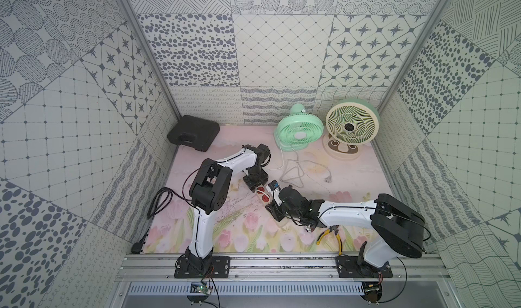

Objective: Unplug the desk fan from the power strip
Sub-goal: Remove the plug from the socket.

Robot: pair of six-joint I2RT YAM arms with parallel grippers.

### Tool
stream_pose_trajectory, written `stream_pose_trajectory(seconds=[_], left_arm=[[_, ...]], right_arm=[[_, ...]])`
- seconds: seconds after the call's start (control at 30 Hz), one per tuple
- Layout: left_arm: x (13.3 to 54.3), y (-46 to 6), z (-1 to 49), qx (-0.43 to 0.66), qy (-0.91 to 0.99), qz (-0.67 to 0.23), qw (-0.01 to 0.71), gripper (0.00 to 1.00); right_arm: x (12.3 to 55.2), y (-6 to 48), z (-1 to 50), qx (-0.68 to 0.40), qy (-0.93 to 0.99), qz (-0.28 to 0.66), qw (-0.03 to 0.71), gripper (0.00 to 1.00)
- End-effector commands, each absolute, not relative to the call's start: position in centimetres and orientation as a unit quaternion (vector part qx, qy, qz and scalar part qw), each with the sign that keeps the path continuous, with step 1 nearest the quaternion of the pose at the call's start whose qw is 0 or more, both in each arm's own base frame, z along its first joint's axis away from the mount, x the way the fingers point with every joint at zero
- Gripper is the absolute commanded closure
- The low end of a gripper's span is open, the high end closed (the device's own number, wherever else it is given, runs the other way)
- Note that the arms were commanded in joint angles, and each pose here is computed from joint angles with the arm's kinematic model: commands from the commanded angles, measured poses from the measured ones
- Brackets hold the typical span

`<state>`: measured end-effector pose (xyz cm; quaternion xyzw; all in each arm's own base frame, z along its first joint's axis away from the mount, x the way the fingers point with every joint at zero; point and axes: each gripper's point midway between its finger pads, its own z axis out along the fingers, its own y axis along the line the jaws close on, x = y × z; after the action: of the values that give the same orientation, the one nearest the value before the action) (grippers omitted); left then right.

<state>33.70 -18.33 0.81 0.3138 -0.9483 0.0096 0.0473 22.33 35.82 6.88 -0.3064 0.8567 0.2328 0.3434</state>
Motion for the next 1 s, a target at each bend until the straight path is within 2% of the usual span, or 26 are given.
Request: stream_pose_trajectory(seconds=[0.0, 0.47, 0.97], left_arm=[[29.3, -12.2, -0.9, 0.312, -0.934, -0.151, 0.090, 1.00], [29.4, -12.2, -1.0, 0.311, -0.934, -0.152, 0.089, 1.00], [29.7, -12.0, -1.0, 0.305, -0.935, -0.158, 0.086, 1.00]], right_arm=[[23.1, 36.2, 7.3, -0.303, 0.854, 0.217, 0.363, 0.63], [22.3, 36.9, 6.1, -0.332, 0.850, 0.169, 0.372, 1.00], [19.3, 39.8, 5.1, -0.428, 0.807, 0.067, 0.402, 1.00]])
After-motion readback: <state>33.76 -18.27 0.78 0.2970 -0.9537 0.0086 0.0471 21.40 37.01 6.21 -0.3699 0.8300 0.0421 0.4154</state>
